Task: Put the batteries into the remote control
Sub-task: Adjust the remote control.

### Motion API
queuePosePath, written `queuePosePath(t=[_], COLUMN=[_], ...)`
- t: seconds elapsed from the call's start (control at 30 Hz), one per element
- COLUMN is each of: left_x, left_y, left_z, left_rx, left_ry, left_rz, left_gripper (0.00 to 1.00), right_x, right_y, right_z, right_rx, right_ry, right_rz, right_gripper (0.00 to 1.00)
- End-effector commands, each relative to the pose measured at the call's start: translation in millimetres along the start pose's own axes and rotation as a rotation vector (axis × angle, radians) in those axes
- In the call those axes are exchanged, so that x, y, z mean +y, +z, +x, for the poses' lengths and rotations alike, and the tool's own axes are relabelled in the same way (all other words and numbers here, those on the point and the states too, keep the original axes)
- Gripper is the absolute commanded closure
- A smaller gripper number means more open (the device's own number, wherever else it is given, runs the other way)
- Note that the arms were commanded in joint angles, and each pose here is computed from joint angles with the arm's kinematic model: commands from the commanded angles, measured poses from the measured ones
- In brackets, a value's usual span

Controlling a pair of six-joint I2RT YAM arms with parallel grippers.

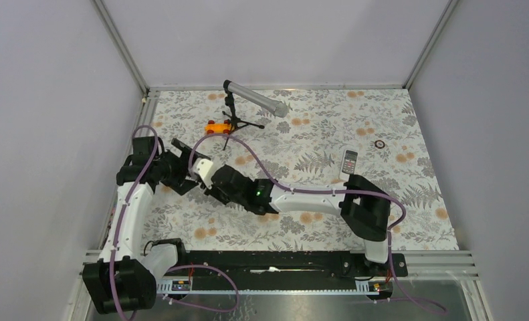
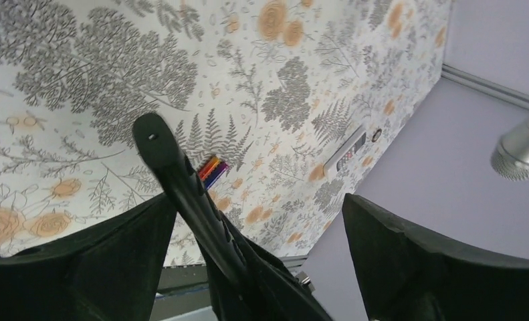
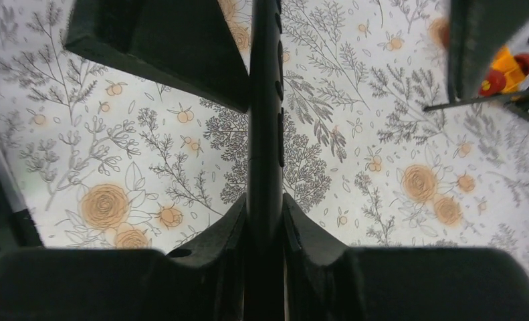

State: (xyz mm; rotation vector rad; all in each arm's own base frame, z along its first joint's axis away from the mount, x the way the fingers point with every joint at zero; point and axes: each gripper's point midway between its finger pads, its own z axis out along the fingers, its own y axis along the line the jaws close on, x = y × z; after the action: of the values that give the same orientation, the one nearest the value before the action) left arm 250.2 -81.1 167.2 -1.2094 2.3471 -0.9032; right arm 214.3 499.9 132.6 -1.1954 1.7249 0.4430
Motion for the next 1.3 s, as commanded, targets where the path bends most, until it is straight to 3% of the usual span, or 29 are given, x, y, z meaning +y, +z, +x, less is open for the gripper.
queuePosePath(t=[0.0,0.23,0.5,0.67,0.87,1.0,1.13,1.23,1.27], left_x=[-41.5,-110.2,-151.7,-182.2,-187.9,-191.2,-191.8,-193.4,-194.5], left_y=[-21.4,-59.6,-95.5,-120.7,-134.9,-140.8,-145.3,-149.7,-151.1], left_z=[-8.3,13.3,28.6,41.1,53.2,55.4,55.8,55.0,55.0], left_rx=[-0.075,-0.009,0.020,0.050,0.036,0.020,-0.001,-0.012,-0.011], left_ry=[0.159,0.392,0.511,0.480,0.478,0.482,0.488,0.468,0.468], left_rz=[0.187,0.560,0.790,0.988,1.080,1.112,1.130,1.161,1.174], left_gripper=[0.01,0.01,0.04,0.21,0.52,0.72,0.81,0.94,1.00], right_x=[-27.7,-45.1,-76.2,-74.7,-83.6,-83.5,-83.7,-81.1,-80.8], right_y=[-36.6,-76.3,-122.9,-134.6,-149.1,-152.8,-156.5,-159.6,-160.6], right_z=[-60.4,-93.2,-151.8,-171.4,-193.3,-198.2,-192.9,-193.8,-192.7], right_rx=[-0.094,-0.130,-0.190,-0.208,-0.353,-0.363,-0.371,-0.369,-0.371], right_ry=[0.320,0.689,1.097,1.236,1.376,1.424,1.451,1.418,1.405], right_rz=[-0.115,-0.333,-0.493,-0.592,-0.735,-0.786,-0.798,-0.814,-0.810], right_gripper=[0.89,0.88,0.89,0.89,0.89,0.90,0.90,0.77,0.69])
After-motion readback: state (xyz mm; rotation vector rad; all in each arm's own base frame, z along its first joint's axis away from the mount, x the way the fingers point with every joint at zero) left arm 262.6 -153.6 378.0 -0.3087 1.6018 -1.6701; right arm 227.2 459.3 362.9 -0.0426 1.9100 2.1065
